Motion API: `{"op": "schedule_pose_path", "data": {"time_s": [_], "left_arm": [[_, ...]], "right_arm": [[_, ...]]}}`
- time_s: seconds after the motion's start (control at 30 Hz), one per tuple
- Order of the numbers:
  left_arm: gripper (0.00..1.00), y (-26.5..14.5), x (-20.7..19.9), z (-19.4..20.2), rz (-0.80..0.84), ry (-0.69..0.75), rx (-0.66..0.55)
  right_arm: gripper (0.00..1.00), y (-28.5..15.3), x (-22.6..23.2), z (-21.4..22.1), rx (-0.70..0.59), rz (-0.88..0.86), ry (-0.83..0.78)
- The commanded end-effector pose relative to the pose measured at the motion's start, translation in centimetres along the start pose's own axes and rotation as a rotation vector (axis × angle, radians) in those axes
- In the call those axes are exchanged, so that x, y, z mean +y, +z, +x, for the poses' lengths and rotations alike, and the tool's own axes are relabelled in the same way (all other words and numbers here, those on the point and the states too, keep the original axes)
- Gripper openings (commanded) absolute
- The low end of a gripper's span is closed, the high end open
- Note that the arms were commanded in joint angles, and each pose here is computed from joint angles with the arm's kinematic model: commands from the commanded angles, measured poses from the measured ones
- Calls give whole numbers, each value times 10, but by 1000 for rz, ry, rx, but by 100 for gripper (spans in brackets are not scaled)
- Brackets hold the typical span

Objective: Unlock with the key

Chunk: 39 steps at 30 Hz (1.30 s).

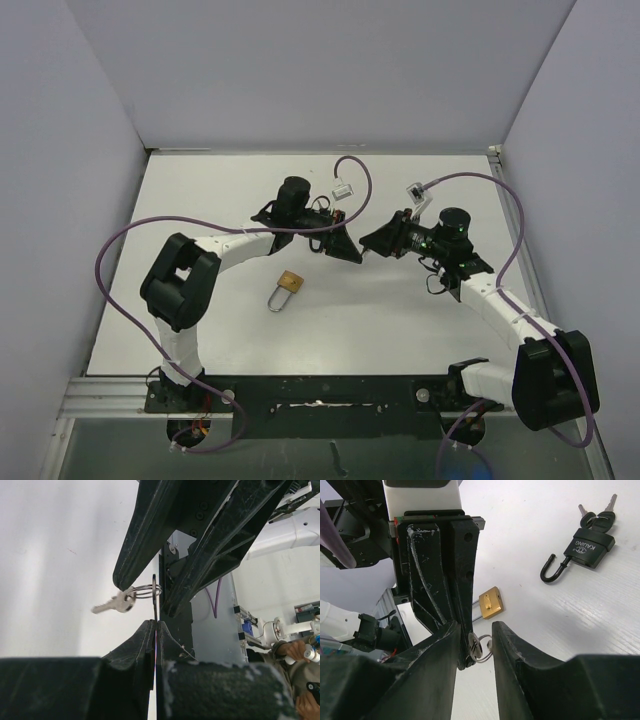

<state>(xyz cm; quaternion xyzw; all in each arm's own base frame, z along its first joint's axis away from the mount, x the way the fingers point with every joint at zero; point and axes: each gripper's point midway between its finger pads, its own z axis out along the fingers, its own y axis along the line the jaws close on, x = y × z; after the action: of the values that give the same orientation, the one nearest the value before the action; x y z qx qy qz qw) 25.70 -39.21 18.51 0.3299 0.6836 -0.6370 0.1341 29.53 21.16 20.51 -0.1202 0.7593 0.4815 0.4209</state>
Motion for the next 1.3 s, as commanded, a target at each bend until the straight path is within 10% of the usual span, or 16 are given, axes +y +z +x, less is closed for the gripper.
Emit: {"op": "schedule_pose_path", "data": {"time_s": [0.0,1.27], "left_arm": [[0,1,-8,-13,30,71,-20],[0,-1,-3,-7,28,61,-35]], "right_arm": [[33,2,4,-11,-35,-34,-31],[24,-1,7,-14,-54,-45,-35]]}}
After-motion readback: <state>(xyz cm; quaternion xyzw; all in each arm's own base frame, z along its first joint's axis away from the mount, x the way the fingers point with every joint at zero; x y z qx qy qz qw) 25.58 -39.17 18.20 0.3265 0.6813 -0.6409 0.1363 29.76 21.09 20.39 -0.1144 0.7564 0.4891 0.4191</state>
